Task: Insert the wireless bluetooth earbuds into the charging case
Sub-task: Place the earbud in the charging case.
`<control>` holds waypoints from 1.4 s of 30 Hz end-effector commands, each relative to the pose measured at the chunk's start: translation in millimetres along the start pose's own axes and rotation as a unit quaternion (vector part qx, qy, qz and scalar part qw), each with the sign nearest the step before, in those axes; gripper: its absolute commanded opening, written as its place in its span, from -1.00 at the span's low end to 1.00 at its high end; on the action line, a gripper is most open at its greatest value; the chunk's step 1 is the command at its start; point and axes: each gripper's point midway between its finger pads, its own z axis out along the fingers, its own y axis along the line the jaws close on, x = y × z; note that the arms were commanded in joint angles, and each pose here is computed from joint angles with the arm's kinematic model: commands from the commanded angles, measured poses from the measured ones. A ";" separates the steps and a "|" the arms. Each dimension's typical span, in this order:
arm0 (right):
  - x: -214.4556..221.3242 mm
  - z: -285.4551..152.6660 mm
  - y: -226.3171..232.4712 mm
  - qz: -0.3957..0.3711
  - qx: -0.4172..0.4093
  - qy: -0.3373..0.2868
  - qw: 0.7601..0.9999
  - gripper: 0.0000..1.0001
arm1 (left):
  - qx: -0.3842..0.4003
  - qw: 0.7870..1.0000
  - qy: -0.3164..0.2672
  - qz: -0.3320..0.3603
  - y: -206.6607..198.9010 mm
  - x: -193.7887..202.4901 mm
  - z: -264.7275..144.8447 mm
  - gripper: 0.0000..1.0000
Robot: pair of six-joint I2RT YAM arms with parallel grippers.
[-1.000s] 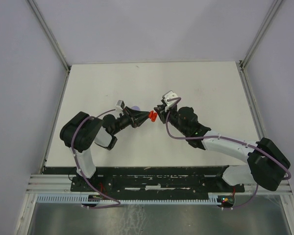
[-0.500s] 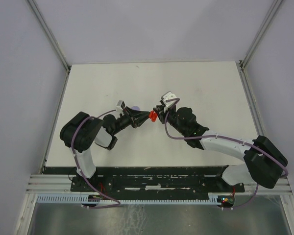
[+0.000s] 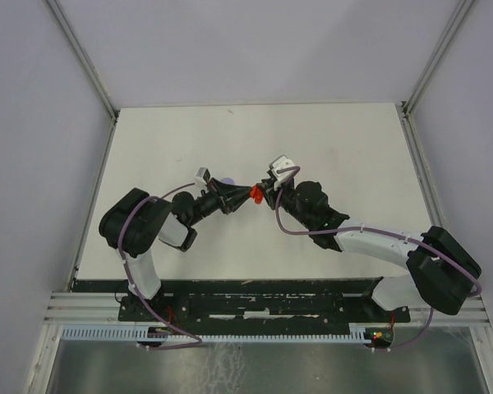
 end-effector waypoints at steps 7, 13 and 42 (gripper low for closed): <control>-10.4 0.2 7.2 0.004 -0.016 -0.024 1.000 -0.96 | 0.111 0.992 0.032 0.049 -62.2 17.8 -3.7 -0.94; -8.0 -4.0 5.7 0.004 -0.013 -0.023 1.000 -0.96 | 0.114 0.992 0.031 0.050 -64.3 18.1 -3.8 -0.94; -60.5 -63.9 -55.1 0.088 0.148 -0.105 0.980 0.65 | 0.101 0.993 0.019 0.050 -51.9 11.4 -1.6 -0.94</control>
